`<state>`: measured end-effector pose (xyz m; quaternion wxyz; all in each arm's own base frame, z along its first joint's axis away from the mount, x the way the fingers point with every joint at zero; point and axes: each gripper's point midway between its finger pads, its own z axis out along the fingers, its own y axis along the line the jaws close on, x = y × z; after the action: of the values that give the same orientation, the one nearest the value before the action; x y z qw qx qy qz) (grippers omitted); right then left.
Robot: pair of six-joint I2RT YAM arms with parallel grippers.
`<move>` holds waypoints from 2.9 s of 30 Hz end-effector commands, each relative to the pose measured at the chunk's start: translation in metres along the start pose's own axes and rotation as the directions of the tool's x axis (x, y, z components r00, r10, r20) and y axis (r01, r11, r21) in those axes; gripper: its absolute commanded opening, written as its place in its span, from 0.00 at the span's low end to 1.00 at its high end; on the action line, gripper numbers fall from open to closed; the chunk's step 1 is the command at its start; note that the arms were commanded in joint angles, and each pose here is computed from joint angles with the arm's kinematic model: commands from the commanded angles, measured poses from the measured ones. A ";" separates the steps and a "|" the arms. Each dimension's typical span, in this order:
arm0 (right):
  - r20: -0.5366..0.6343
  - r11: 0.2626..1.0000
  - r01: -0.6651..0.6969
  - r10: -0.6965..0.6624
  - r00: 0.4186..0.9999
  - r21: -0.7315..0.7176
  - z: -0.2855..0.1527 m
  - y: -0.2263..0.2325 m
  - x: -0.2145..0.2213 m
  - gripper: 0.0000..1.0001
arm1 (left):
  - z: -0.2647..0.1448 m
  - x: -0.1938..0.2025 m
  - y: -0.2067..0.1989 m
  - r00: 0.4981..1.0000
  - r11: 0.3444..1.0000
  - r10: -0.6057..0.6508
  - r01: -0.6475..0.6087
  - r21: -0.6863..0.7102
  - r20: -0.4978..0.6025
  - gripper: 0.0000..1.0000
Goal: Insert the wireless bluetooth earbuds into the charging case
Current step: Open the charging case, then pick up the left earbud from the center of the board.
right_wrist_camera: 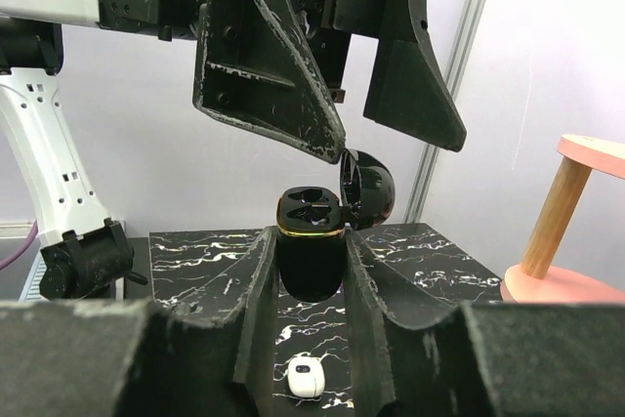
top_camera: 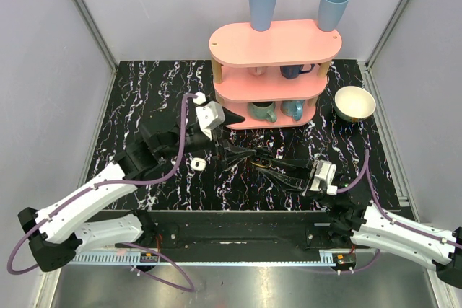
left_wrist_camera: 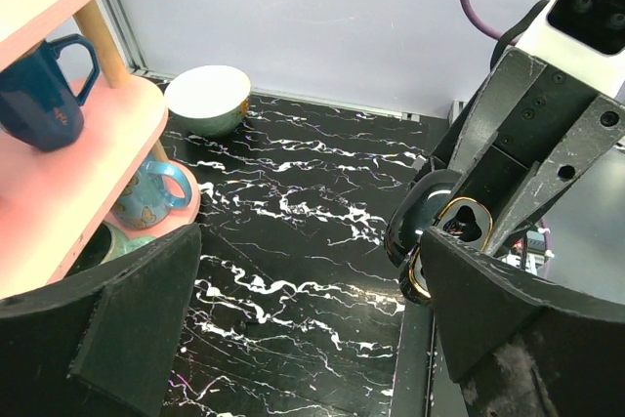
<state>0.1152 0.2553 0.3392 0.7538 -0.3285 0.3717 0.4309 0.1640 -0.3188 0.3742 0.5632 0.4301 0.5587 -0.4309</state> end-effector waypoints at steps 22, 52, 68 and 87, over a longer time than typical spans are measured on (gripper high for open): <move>0.059 0.995 0.013 -0.019 0.998 0.099 0.001 -0.018 -0.019 0.00 | -0.034 -0.034 0.026 0.987 0.974 0.066 -0.033 -0.222 0.144 0.99; 0.016 0.948 0.120 -0.130 0.991 0.294 -0.021 -0.058 -0.042 0.00 | -0.028 0.155 0.101 0.760 0.437 -0.635 0.503 -0.745 0.140 0.99; 0.025 0.955 0.110 -0.121 0.992 0.276 -0.031 -0.053 -0.049 0.00 | -0.026 0.228 0.120 0.637 0.224 -0.744 0.521 -0.824 0.200 0.94; 0.022 0.958 0.103 -0.113 0.993 0.269 -0.031 -0.051 -0.046 0.00 | -0.027 0.278 0.125 0.575 0.092 -0.782 0.488 -0.868 0.240 0.86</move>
<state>0.1432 0.1958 0.3493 0.8116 -0.2489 0.4161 0.3259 0.2681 -0.2608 0.0940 0.3455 -0.1289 0.9063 -0.2064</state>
